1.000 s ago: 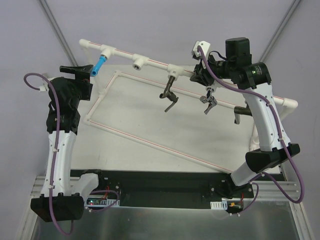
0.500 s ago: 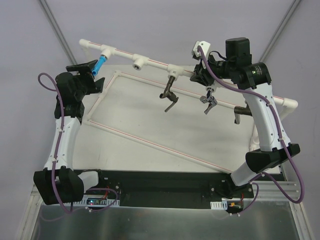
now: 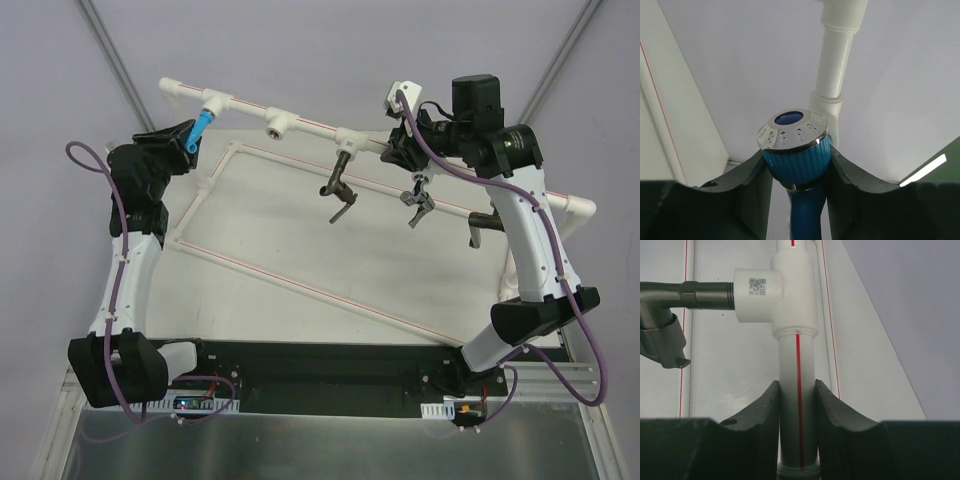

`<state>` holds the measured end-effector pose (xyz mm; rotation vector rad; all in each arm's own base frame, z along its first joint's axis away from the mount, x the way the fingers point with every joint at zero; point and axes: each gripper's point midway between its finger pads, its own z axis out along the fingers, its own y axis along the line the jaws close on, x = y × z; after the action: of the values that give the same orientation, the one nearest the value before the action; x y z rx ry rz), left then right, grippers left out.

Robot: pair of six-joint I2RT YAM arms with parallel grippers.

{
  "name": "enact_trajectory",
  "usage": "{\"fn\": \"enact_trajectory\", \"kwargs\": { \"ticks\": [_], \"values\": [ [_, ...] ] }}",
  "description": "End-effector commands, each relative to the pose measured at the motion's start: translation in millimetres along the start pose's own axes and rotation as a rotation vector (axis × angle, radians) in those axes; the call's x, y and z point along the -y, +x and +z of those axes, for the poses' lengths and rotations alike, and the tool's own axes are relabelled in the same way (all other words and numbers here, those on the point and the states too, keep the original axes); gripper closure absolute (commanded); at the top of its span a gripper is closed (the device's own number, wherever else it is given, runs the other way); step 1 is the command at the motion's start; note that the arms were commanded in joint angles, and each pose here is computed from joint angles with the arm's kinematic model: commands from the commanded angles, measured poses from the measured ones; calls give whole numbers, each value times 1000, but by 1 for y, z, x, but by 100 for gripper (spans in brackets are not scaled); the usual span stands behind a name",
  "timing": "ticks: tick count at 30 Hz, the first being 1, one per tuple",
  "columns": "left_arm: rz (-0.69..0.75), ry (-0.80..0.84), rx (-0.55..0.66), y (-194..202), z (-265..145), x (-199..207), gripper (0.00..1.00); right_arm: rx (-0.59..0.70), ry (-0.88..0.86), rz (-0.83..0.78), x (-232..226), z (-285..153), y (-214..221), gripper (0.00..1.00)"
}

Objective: Install the water faucets

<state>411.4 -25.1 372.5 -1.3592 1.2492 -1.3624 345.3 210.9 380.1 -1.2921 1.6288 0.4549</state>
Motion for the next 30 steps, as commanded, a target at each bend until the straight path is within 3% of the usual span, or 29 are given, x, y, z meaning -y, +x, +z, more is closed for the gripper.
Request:
{"fn": "enact_trajectory", "kwargs": {
  "ticks": [1,5,12,15,21,30],
  "values": [
    [360,117,17,3,-7,41,100,24,-87,54,-14,5,-2,99],
    [677,142,21,6,-10,49,100,29,-86,59,-12,5,-3,99],
    [1448,243,-16,32,-14,45,100,36,-91,64,-9,8,-4,99],
    [1691,294,-71,49,-15,29,100,35,-97,66,-10,9,-4,99],
    [1965,336,-165,63,-19,4,100,32,-88,65,-10,6,-4,99],
    [2094,334,-270,73,-23,-15,100,28,-75,60,-9,4,-5,99]
  ]
}}
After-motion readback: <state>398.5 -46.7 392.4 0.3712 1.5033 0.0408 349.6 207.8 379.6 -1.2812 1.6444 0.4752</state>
